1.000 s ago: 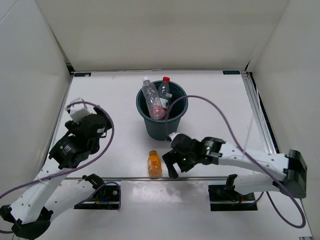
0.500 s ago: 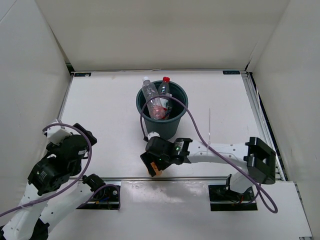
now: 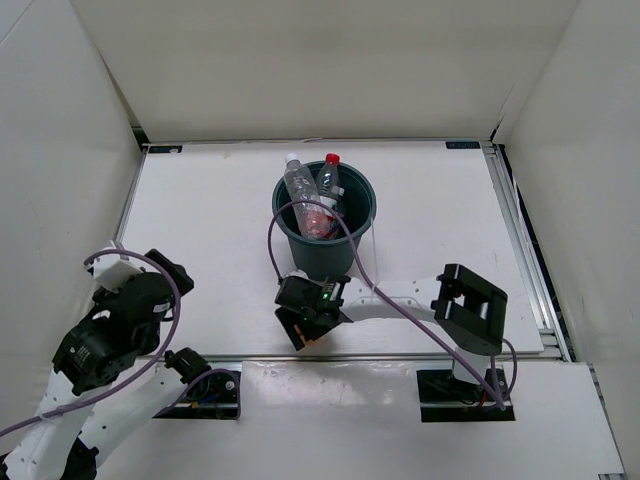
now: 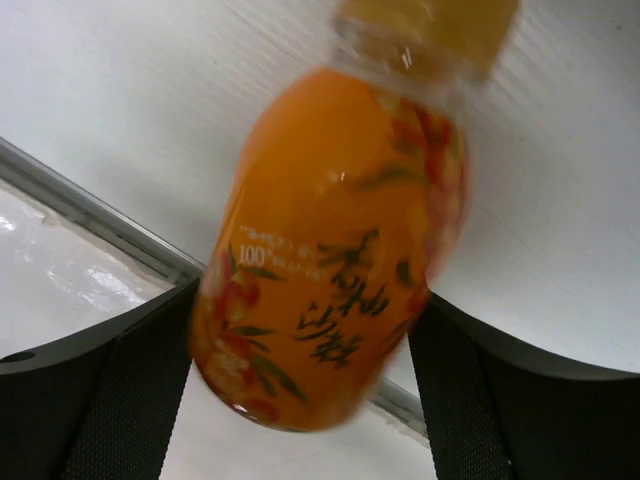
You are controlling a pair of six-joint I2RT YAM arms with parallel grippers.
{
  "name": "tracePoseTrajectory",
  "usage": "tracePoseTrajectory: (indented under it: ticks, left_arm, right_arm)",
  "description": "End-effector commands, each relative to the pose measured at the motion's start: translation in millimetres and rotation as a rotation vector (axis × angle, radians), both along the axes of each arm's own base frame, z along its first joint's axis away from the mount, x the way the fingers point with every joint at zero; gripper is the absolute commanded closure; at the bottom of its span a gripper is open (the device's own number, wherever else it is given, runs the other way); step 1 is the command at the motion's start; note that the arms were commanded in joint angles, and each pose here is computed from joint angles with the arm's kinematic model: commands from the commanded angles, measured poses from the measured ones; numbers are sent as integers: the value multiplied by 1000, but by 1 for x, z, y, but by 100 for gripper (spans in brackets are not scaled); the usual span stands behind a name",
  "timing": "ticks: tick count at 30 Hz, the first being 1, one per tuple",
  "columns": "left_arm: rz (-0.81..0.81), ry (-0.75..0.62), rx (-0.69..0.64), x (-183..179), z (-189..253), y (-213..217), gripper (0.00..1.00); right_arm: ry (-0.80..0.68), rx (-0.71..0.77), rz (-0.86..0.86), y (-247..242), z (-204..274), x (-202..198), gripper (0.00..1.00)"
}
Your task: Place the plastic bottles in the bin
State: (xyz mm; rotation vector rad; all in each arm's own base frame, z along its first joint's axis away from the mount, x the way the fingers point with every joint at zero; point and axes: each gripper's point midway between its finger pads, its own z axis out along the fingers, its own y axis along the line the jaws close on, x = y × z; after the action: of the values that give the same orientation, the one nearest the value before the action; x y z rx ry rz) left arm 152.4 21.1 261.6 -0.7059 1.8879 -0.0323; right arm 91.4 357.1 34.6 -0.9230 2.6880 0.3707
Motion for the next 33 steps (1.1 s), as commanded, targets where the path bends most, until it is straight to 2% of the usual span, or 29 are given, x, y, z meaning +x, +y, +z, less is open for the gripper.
tracePoseTrajectory:
  ticks: [1, 2, 3, 6, 7, 12, 13, 15, 16, 17, 19, 20, 21, 25, 29, 31, 33]
  left_arm:
    - [-8, 36, 19, -10, -7, 6, 0]
    - [-8, 36, 19, -10, -7, 6, 0]
    - [4, 29, 14, -10, -6, 7, 0]
    - [9, 26, 5, -10, -8, 8, 0]
    - [20, 26, 8, -10, -10, 9, 0]
    - [46, 16, 11, -9, -11, 12, 0]
    - [59, 7, 11, -8, -9, 14, 0]
    - [74, -10, 5, -9, -7, 17, 0]
    - [83, -15, 12, -9, -6, 18, 0]
    - [83, -15, 12, -9, -6, 18, 0]
    - [90, -27, 11, -10, -5, 21, 0]
    - [93, -22, 10, -9, -8, 20, 0]
    - [101, -25, -3, -10, -11, 20, 0]
    - [91, -47, -9, -3, -13, 15, 0]
    - [68, -22, 3, 0, -15, 9, 0]
    - [68, -22, 3, 0, -15, 9, 0]
    - [68, -22, 3, 0, -15, 9, 0]
  right_arm:
    - [-3, 22, -3, 3, 12, 1, 21]
    - [-2, 17, -3, -2, 14, 0, 25]
    - [3, 3, -3, -7, 16, -2, 34]
    - [13, -7, -22, -22, 31, -7, 48]
    - [12, -6, -22, -26, 36, -8, 56]
    - [-35, 23, 13, -44, 89, -22, 73]
    - [-62, 50, 26, -48, 116, -26, 74]
    - [-126, 94, 47, -49, 150, -28, 74]
    - [-169, 55, 27, -65, 167, -21, 71]
    - [-218, 141, -34, -59, 214, -6, 71]
    - [-275, 126, -117, -75, 247, 22, 71]
    - [-306, 144, -205, -85, 264, 51, 71]
    - [-332, 214, -246, -85, 291, 66, 71]
    - [-363, 263, -349, -90, 300, 135, 71]
    - [-330, 274, -336, -83, 282, 164, 71]
    - [-339, 272, -319, -78, 274, 173, 67]
    - [-314, 253, -284, -72, 264, 173, 55]
